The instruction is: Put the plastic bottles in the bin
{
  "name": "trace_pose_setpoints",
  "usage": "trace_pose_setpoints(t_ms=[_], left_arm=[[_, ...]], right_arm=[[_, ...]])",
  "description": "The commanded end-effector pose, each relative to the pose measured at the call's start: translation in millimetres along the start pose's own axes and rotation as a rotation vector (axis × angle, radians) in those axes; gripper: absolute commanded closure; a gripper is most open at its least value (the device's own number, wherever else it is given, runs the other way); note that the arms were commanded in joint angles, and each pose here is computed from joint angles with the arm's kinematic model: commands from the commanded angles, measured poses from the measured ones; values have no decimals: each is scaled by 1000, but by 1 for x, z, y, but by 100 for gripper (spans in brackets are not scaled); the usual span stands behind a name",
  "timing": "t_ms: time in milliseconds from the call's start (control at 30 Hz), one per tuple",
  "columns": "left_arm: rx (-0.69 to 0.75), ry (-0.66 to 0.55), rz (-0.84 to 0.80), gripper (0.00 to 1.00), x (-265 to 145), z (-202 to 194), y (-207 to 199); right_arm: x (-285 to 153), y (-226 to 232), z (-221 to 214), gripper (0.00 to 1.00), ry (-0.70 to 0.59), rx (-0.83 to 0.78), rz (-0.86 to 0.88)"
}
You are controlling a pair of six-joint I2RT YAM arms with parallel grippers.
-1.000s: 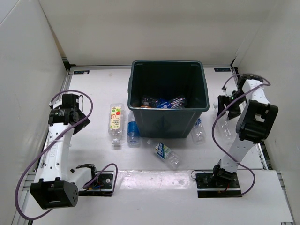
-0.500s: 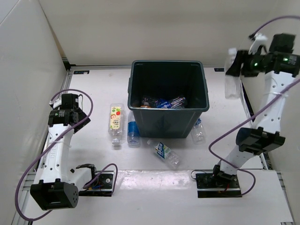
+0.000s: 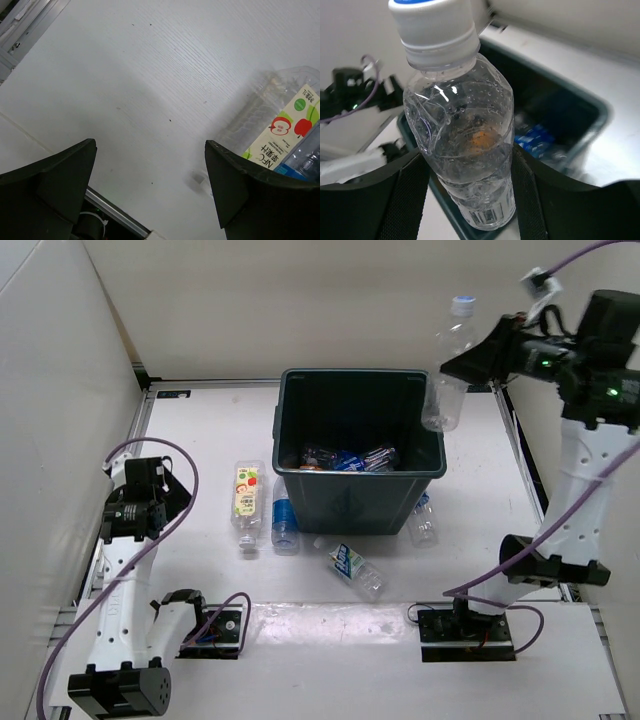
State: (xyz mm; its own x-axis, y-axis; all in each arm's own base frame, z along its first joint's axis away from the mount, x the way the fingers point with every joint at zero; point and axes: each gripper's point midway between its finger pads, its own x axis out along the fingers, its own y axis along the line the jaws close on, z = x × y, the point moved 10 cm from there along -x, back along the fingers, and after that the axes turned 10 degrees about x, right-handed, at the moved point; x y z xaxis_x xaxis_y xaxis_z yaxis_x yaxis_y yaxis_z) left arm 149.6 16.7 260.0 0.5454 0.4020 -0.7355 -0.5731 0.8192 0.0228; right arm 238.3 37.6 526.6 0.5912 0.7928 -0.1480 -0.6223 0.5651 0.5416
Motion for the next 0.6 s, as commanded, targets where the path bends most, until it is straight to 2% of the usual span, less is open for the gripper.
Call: trace_pose_setpoints(t_ms=[0, 67, 100, 167, 200, 233, 300, 367, 400, 567], left_arm=[[16, -24, -52, 0, 1, 3, -3], [28, -10, -59, 0, 4, 2, -5], [32, -4, -66, 0, 4, 2, -6], [39, 7, -72, 0, 5, 4, -8], [42, 12, -75, 0, 6, 4, -9], [44, 14, -79, 0, 5, 5, -9], [45, 18, -81, 0, 6, 6, -10], [51, 19, -81, 0, 5, 6, -10], [49, 15, -80, 0, 5, 6, -9], [52, 19, -73, 0, 6, 1, -8]], right_arm=[[24, 2, -27, 100, 174, 42, 129], [33, 10, -41, 99, 236, -6, 138], [43, 10, -50, 87, 278, 1, 152], [44, 9, -55, 69, 290, -33, 98], [45, 12, -56, 56, 298, -46, 102], [47, 8, -55, 50, 300, -48, 85], [43, 9, -45, 25, 247, -80, 60], [36, 10, -30, 18, 173, -91, 30], [31, 10, -21, 10, 119, -104, 9], [4, 0, 11, 10, -93, -145, -72]])
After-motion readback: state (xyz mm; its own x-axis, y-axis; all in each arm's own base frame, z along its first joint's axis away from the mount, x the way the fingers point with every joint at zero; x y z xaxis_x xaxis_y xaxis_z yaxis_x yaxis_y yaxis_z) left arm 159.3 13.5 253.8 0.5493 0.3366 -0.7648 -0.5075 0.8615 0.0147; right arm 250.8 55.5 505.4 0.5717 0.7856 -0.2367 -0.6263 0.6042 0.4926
